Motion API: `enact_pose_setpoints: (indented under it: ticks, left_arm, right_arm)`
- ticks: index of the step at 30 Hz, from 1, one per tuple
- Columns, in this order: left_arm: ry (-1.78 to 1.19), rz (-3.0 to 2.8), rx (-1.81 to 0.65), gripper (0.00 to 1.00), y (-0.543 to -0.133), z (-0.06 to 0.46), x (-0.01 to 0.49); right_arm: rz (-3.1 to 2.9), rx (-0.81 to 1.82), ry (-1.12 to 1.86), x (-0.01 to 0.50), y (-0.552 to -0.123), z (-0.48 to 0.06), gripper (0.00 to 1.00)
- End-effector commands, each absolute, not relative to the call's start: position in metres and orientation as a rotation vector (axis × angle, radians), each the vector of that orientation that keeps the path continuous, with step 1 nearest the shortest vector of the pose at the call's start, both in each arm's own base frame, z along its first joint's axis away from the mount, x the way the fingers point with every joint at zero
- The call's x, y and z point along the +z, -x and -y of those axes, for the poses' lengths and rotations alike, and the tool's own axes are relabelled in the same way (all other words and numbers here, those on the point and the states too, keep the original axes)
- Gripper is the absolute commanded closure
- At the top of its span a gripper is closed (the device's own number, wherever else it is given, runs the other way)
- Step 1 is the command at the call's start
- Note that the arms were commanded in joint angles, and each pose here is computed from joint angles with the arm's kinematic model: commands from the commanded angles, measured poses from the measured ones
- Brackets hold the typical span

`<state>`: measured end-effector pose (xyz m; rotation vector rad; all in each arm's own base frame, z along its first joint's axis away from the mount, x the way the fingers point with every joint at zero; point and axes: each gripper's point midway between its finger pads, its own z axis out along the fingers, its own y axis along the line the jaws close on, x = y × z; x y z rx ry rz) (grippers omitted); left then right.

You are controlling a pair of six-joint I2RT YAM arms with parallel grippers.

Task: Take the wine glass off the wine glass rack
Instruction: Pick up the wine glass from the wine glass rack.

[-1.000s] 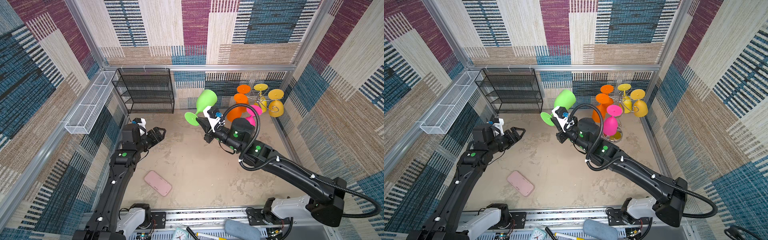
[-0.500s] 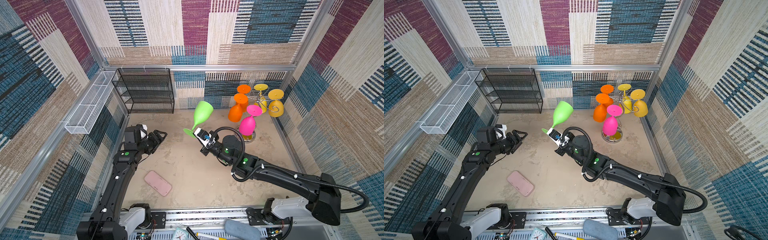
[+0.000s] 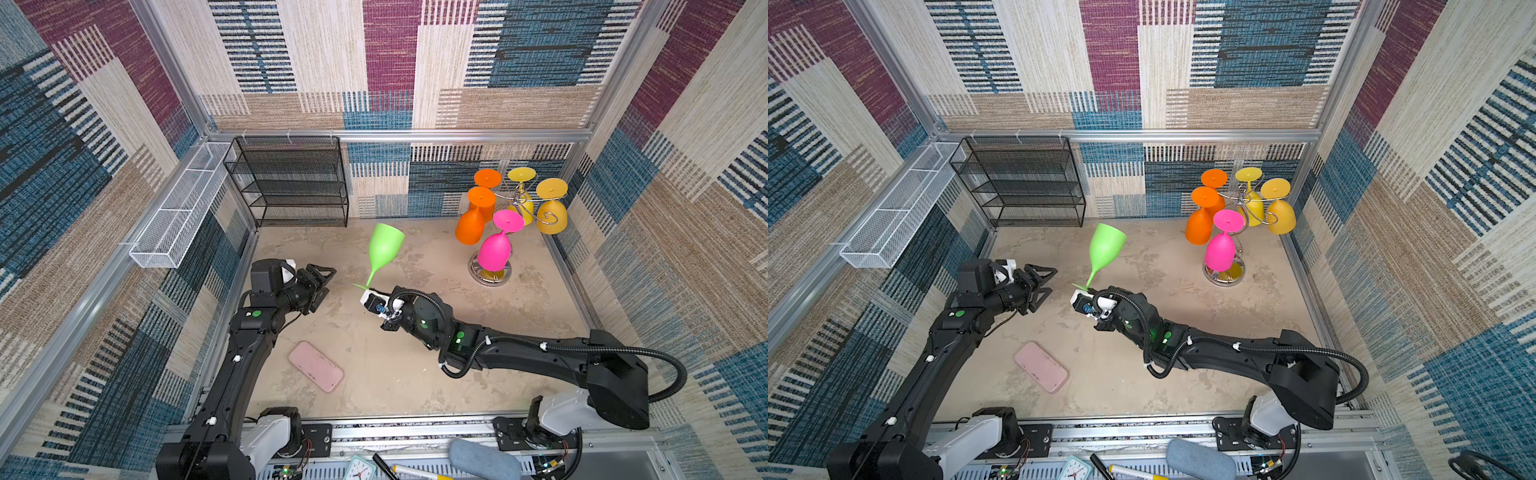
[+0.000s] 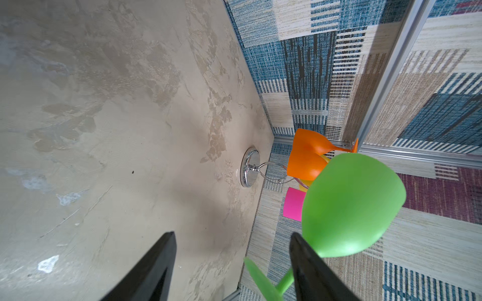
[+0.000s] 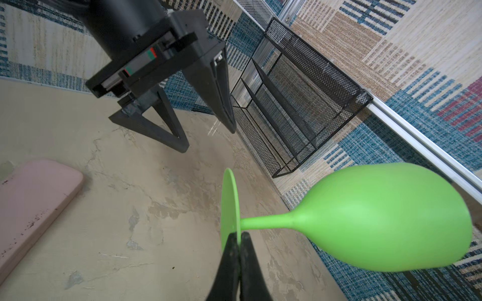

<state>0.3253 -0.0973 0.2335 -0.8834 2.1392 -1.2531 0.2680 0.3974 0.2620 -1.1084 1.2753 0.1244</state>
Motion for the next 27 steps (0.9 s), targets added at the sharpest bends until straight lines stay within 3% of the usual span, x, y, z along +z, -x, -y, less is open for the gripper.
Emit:
enact_pose_setpoints:
  ticks: [1, 27]
  left_arm:
    - [0.910, -2.097, -1.384, 0.30, -0.328, 0.106, 0.243]
    - [1.014, -2.117, -1.538, 0.38, -0.326, 0.121, 0.230]
  right_arm:
    - [-1.202, 0.046, 1.055, 0.279, -0.275, -0.398, 1.00]
    - [-1.140, -0.162, 1.164, 0.245, -0.290, -0.421, 1.00]
